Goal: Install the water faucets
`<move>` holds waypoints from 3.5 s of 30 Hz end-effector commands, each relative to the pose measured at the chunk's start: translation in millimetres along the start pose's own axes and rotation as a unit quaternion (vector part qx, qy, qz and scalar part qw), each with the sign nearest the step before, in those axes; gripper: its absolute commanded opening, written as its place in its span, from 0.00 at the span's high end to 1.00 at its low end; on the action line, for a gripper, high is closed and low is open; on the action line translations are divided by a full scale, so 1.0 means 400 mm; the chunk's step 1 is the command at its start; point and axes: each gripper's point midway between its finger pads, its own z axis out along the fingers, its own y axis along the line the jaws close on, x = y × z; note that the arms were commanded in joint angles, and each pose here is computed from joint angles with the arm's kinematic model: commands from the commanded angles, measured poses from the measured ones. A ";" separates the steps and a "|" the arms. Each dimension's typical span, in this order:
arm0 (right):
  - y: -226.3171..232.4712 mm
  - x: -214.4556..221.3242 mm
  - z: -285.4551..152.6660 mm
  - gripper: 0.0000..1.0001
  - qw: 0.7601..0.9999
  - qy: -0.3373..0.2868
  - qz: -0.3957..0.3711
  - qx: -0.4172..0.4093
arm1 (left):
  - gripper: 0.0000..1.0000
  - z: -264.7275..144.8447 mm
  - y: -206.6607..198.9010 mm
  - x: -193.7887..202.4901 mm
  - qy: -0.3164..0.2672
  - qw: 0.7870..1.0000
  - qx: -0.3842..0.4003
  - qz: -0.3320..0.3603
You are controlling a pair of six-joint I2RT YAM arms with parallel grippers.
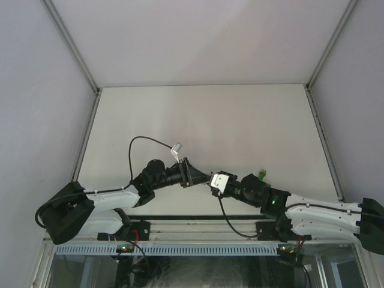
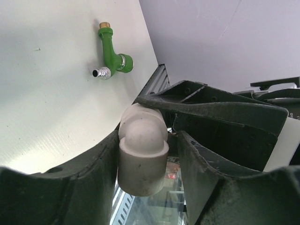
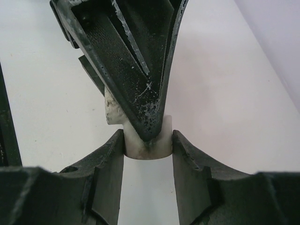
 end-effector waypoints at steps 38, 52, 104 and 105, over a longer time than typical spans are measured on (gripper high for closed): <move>-0.010 -0.031 0.001 0.86 1.000 -0.022 -0.003 0.014 | 0.45 0.042 -0.088 -0.017 0.018 0.999 0.038 0.030; -0.004 -0.035 -0.001 0.85 1.000 -0.026 -0.001 0.008 | 0.42 0.047 -0.098 -0.030 0.008 0.999 0.040 0.030; -0.242 0.053 -0.185 0.19 0.886 -0.036 0.408 0.218 | 1.00 -0.078 -0.070 -0.102 -0.041 0.991 0.079 0.095; -0.250 0.082 -0.197 0.19 0.871 -0.022 0.434 0.228 | 1.00 -0.080 -0.070 -0.097 -0.036 0.991 0.081 0.100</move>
